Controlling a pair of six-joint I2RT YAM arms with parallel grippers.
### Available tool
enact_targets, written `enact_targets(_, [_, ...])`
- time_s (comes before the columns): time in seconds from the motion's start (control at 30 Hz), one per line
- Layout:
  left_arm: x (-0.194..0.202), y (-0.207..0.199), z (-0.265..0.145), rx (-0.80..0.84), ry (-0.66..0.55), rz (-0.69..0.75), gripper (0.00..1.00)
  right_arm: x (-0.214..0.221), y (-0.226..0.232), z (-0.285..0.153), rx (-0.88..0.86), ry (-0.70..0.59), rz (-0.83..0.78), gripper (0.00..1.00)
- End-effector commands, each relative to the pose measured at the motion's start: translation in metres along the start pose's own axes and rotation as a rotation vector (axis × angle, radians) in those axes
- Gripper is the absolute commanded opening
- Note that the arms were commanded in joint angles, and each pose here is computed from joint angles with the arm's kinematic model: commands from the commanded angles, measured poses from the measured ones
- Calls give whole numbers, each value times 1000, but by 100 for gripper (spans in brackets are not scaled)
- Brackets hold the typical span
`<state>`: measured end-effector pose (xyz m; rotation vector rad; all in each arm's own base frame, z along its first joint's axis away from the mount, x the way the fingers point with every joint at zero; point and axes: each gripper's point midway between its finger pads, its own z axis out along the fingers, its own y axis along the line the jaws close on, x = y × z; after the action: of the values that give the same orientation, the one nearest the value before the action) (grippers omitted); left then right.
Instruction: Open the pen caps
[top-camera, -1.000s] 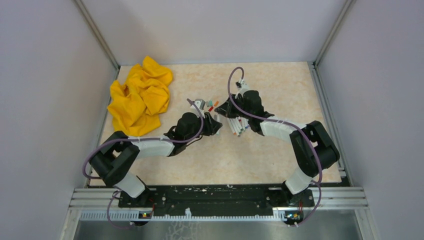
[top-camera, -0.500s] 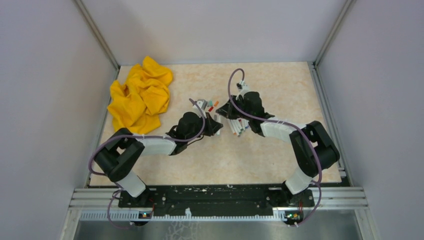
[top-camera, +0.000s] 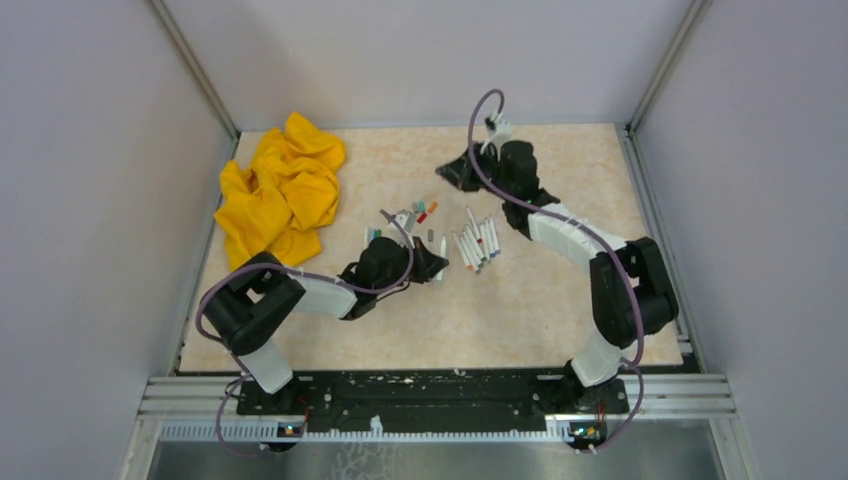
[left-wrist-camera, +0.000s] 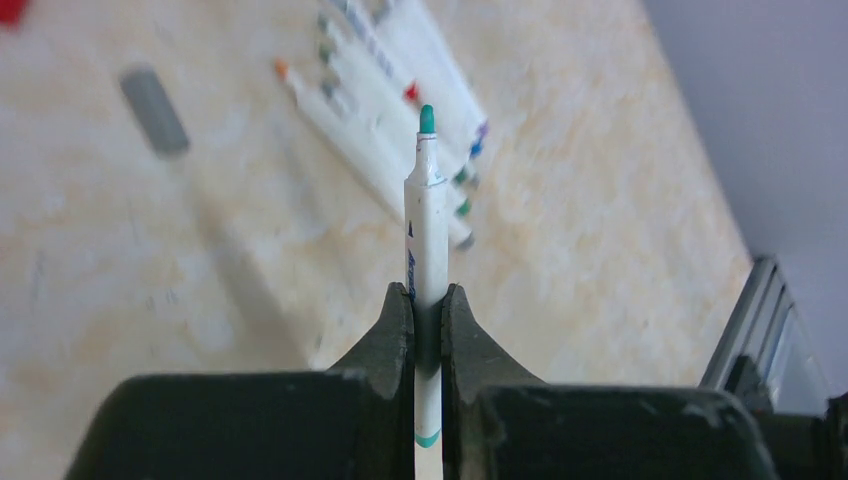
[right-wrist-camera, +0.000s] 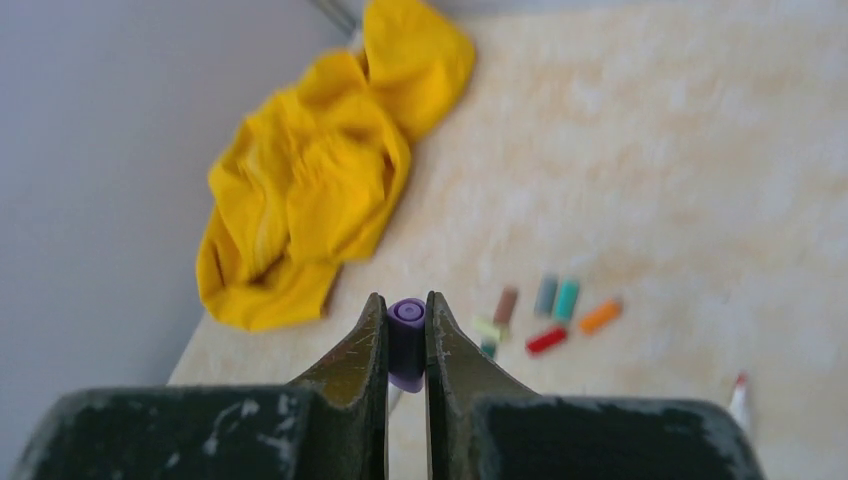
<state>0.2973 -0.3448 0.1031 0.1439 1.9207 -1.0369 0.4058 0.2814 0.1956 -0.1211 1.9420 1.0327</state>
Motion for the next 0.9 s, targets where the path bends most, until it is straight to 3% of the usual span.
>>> enact_targets(0.0, [53, 12, -11, -15, 135, -5, 0, -139, 57, -16, -121, -361, -216, 0])
enact_targets(0.17, [46, 15, -13, -44, 104, 1, 0, -148, 56, -13, -98, -349, -263, 0])
enact_targets(0.27, [25, 27, -16, -155, 34, -18, 0, -132, 32, -8, 3, -274, -256, 0])
enact_targets(0.47, [-14, 55, -19, -450, -24, 0, 0, -58, -30, -7, 261, -49, -253, 0])
enact_targets(0.6, [-19, 88, -19, -690, 28, 51, 1, -16, -46, -5, 347, 47, -301, 0])
enact_targets(0.73, [-21, 96, -11, -735, 74, 46, 0, 23, -57, 3, 359, 162, -294, 0])
enact_targets(0.87, [-24, 96, -20, -738, 43, 27, 0, 38, -59, 18, 343, 201, -287, 0])
